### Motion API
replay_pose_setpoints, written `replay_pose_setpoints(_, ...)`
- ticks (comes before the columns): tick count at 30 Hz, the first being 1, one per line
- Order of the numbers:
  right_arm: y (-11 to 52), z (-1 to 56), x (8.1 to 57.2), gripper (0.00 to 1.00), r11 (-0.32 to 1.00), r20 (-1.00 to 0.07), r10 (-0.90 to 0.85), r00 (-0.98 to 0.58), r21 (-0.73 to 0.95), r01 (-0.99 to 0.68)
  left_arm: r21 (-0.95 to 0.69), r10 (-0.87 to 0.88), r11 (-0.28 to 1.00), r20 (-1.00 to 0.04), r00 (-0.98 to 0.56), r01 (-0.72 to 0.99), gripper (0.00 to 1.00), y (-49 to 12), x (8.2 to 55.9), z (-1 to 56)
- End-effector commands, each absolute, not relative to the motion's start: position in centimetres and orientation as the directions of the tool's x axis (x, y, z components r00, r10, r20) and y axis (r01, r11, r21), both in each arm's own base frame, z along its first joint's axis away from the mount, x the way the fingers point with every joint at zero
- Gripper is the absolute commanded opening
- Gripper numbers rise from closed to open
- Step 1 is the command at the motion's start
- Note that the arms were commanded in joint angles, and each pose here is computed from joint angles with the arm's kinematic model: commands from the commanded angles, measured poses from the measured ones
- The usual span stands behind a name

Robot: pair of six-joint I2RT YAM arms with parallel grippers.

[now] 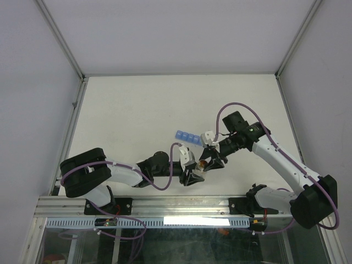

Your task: Sort the pills into containers

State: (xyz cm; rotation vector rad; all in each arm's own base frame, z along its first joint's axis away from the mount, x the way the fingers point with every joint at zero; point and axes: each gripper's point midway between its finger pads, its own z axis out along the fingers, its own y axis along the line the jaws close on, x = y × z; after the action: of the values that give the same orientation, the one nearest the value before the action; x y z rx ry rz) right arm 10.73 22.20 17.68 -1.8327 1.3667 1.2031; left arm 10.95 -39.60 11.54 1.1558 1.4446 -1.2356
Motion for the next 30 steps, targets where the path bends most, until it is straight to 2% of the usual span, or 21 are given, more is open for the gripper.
replay_pose_setpoints(1, 23.0, 17.3, 13.5, 0.14, -0.162, -0.86, -0.509, -0.037, 0.138, -0.977, -0.188, -0.044, 0.389, -0.982, -0.185, 0.902, 0.04, -39.6, 17.4, 14.9)
replay_pose_setpoints(6, 22.9, 16.1, 14.6, 0.1, -0.088, -0.822, -0.559, -0.107, 0.188, -0.978, -0.185, -0.04, 0.448, -0.981, -0.187, 0.874, 0.03, -39.5, 18.4, 14.7)
replay_pose_setpoints(12, 23.1, 16.2, 14.5, 0.07, -0.09, -0.821, -0.557, -0.123, 0.207, -0.974, -0.189, -0.057, 0.435, -0.981, -0.183, 0.88, 0.07, -39.2, 18.0, 15.0)
replay_pose_setpoints(16, 23.1, 16.5, 14.3, 0.05, -0.104, -0.83, -0.545, -0.122, 0.211, -0.972, -0.2, -0.091, 0.415, -0.98, -0.178, 0.887, 0.26, -38.8, 17.5, 15.5)
replay_pose_setpoints(20, 23.0, 16.7, 14.4, 0.05, -0.104, -0.835, -0.536, -0.125, 0.212, -0.972, -0.203, -0.116, 0.394, -0.978, -0.171, 0.897, 0.58, -38.5, 17.0, 16.0)
replay_pose_setpoints(23, 22.8, 16.9, 14.5, 0.04, -0.098, -0.839, -0.528, -0.129, 0.211, -0.973, -0.199, -0.127, 0.382, -0.979, -0.163, 0.902, 0.77, -38.3, 16.7, 16.2)
replay_pose_setpoints(26, 22.7, 17.1, 14.6, 0.04, -0.092, -0.844, -0.52, -0.131, 0.208, -0.974, -0.197, -0.131, 0.379, -0.979, -0.158, 0.904, 0.9, -38.0, 16.6, 16.2)
replay_pose_setpoints(30, 22.4, 17.3, 14.8, 0.04, -0.081, -0.85, -0.51, -0.136, 0.204, -0.976, -0.188, -0.114, 0.382, -0.981, -0.156, 0.905, 0.99, -37.6, 16.4, 15.9)
